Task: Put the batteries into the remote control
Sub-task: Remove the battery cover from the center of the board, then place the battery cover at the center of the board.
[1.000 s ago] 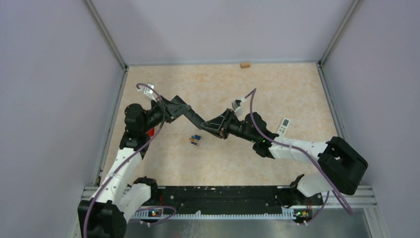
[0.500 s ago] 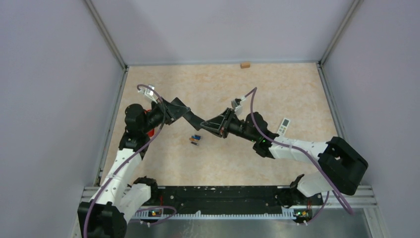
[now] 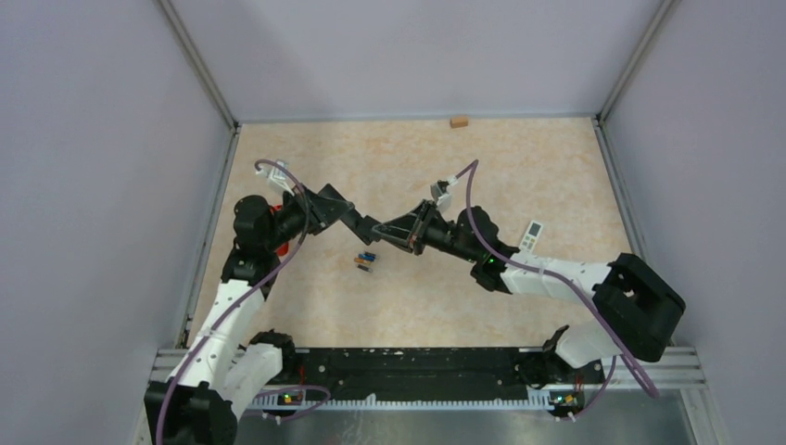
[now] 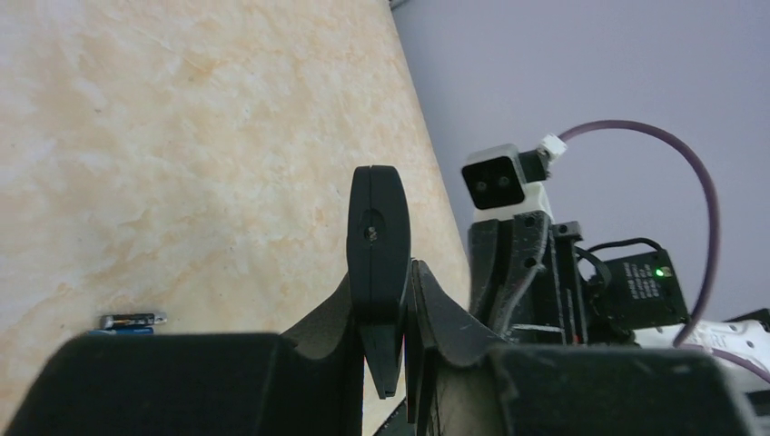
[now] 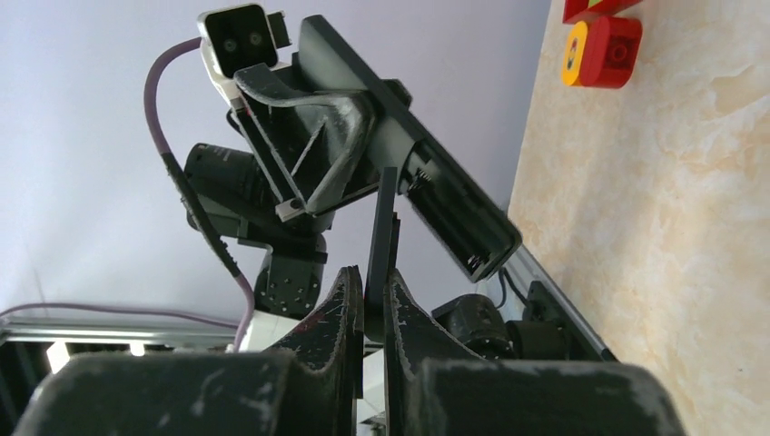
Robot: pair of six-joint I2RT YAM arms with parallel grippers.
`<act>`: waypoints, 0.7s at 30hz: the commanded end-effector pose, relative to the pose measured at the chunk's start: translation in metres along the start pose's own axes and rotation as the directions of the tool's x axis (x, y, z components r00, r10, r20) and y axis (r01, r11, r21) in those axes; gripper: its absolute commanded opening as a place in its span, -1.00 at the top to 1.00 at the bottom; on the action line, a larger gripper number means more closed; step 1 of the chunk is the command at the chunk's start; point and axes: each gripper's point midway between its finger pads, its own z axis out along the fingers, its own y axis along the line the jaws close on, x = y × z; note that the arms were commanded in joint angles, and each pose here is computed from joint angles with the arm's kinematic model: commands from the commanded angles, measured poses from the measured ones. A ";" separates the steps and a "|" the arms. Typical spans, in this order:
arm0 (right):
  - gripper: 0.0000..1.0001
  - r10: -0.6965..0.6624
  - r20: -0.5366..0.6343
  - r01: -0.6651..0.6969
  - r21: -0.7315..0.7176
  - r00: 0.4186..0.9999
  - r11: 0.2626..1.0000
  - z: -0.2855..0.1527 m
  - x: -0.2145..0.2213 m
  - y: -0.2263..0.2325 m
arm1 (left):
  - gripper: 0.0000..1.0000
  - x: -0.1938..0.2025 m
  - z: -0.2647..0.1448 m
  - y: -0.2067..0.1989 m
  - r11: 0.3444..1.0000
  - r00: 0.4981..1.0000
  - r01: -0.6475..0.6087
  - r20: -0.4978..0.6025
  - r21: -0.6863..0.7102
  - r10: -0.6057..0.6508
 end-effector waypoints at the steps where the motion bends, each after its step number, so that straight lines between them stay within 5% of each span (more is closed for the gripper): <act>1: 1.00 -0.125 0.070 0.126 -0.008 0.990 0.992 -0.018 -0.013 0.023 | 1.00 -0.017 -0.002 0.002 0.995 0.992 -0.092 0.078 -0.041 0.095; 10: 1.00 -0.278 0.183 0.184 0.410 0.943 0.893 -0.077 -0.061 -0.074 | 1.00 -0.020 0.000 0.004 0.985 0.981 -0.170 0.086 -0.041 0.173; 21: 1.00 -0.297 0.052 0.197 0.640 0.953 0.743 -0.115 -0.069 -0.176 | 1.00 -0.021 -0.008 -0.006 0.965 0.964 -0.258 0.057 -0.045 0.261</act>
